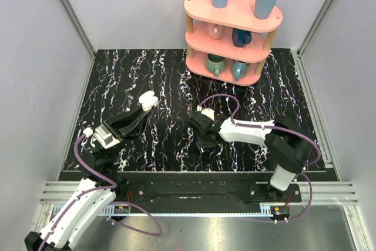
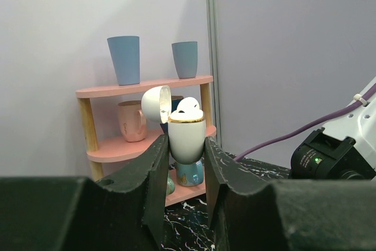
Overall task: Insert the wireless bluetooth earbuds into the charging case
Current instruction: Pick up the left earbud from the center of the board, then insert the left earbud into the left side groove of the charging case.
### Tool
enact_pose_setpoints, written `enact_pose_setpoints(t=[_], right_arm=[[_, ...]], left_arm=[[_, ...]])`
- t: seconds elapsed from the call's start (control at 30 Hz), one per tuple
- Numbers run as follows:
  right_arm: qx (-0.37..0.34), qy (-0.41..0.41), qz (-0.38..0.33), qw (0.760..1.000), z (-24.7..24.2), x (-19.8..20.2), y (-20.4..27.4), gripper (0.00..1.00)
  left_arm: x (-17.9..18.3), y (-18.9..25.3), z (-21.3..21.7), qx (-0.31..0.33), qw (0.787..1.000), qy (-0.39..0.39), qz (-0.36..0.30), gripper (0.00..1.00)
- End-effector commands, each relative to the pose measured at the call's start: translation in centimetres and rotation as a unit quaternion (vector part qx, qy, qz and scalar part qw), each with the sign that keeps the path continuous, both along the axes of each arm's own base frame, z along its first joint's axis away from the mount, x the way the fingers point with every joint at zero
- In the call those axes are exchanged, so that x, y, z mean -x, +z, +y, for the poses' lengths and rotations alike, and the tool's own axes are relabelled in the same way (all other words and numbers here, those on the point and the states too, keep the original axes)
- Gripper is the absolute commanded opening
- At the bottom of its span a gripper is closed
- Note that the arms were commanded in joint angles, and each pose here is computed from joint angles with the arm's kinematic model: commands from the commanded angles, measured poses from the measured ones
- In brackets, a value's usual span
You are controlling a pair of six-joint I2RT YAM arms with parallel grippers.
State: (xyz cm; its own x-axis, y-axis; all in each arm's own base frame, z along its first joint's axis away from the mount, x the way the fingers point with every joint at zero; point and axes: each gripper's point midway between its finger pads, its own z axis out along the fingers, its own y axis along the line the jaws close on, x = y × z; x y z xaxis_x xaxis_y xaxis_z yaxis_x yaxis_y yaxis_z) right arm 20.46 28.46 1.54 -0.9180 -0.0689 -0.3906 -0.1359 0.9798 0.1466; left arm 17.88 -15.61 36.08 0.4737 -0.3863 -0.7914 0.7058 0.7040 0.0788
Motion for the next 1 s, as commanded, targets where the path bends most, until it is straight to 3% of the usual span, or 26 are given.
enact_pose_setpoints(t=[0.0, 0.07, 0.23, 0.53, 0.77, 0.9, 0.97], right_arm=[[0.008, 0.002, -0.01, 1.0, 0.2, -0.3, 0.4, 0.3], [0.009, 0.003, -0.013, 1.0, 0.2, -0.4, 0.6, 0.2], [-0.004, 0.005, -0.058, 0.998, 0.4, -1.4, 2.8, 0.2], [-0.069, -0.013, -0.194, 0.979, 1.2, -4.5, 11.4, 0.17], [-0.193, -0.046, -0.379, 0.904, 1.5, -6.5, 26.0, 0.16], [-0.228, -0.041, -0.448, 0.863, 1.7, -6.3, 31.7, 0.16], [-0.276, -0.045, -0.483, 0.83, 2.3, -5.7, 35.4, 0.16]], left_arm=[[0.8, 2.1, 0.7, 0.018, 0.999, 0.007, -0.028, 0.0], [0.7, 2.1, 0.6, 0.017, 0.999, 0.005, -0.026, 0.0], [0.7, 2.1, 0.6, 0.016, 1.0, 0.005, -0.025, 0.0], [0.4, 2.0, 0.3, 0.013, 1.0, 0.001, -0.02, 0.0], [0.1, 2.0, 0.2, 0.011, 1.0, 0.005, -0.018, 0.0], [-0.1, 2.1, 0.2, 0.015, 1.0, 0.004, -0.017, 0.0], [-0.2, 2.2, 0.1, 0.015, 1.0, 0.004, -0.018, 0.0]])
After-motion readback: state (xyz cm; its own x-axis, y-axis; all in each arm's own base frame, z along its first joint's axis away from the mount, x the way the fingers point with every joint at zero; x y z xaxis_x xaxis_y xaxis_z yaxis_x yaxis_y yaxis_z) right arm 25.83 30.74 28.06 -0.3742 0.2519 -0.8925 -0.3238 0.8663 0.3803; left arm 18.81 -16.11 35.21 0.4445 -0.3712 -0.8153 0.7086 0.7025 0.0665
